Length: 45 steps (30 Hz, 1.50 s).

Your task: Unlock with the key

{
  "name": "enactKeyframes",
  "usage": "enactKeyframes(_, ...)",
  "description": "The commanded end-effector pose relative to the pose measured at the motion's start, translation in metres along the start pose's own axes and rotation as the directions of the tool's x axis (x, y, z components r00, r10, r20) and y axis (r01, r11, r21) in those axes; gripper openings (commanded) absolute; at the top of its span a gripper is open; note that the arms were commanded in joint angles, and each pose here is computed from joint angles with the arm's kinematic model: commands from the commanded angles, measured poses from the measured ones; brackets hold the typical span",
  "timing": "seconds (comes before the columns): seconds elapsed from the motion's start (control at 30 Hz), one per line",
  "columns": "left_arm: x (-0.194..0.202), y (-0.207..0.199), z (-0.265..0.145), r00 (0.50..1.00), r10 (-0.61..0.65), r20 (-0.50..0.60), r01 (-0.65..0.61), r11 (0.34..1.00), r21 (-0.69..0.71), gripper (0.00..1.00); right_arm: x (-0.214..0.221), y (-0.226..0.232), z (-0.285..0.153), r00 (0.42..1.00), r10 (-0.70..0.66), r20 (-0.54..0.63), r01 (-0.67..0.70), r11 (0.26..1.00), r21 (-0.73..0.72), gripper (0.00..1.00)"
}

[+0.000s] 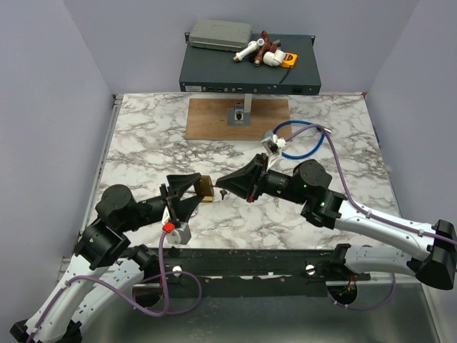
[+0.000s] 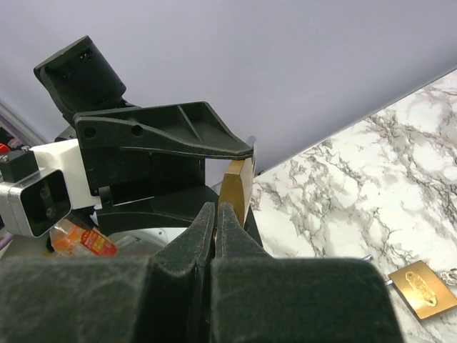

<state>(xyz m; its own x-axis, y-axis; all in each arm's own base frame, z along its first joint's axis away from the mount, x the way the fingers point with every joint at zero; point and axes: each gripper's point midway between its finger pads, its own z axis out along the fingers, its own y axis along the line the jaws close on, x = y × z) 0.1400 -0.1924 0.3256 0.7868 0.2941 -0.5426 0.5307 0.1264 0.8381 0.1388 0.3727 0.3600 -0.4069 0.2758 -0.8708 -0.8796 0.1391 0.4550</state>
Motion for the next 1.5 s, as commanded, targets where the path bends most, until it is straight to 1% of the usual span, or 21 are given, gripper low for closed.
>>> enactKeyframes(0.0,-0.026,0.029,0.002,0.990,0.109,0.089,-0.102,0.991,-0.085,0.00,0.027,0.011,0.002,0.997,0.043,-0.069,-0.047,0.997,-0.058,0.01)
enactKeyframes(0.23,-0.029,0.036,0.003,0.990,0.109,0.087,-0.101,0.990,-0.095,0.00,0.031,0.008,0.003,0.996,0.046,-0.081,-0.050,0.997,-0.050,0.01)
enactKeyframes(0.43,-0.012,0.034,0.005,0.993,0.115,0.015,-0.113,0.990,-0.085,0.00,0.028,0.009,0.005,0.996,0.042,-0.083,-0.046,0.998,-0.047,0.01)
enactKeyframes(0.63,-0.008,0.033,0.006,0.992,0.126,0.000,-0.126,0.988,-0.085,0.00,0.032,0.006,0.004,0.995,0.044,-0.087,-0.047,0.998,-0.036,0.01)
enactKeyframes(0.87,-0.003,0.031,0.004,0.986,0.168,-0.024,-0.169,0.983,-0.076,0.00,0.032,-0.007,0.001,0.996,0.044,-0.081,-0.041,0.998,0.040,0.01)
enactKeyframes(1.07,-0.008,0.030,0.002,0.985,0.175,-0.007,-0.175,0.982,-0.070,0.00,0.035,-0.014,-0.002,0.996,0.045,-0.078,-0.040,0.997,0.071,0.01)
enactKeyframes(1.47,-0.006,0.025,0.001,0.983,0.184,-0.016,-0.185,0.981,-0.053,0.00,0.035,-0.023,-0.005,0.997,0.046,-0.059,-0.038,0.992,0.122,0.01)
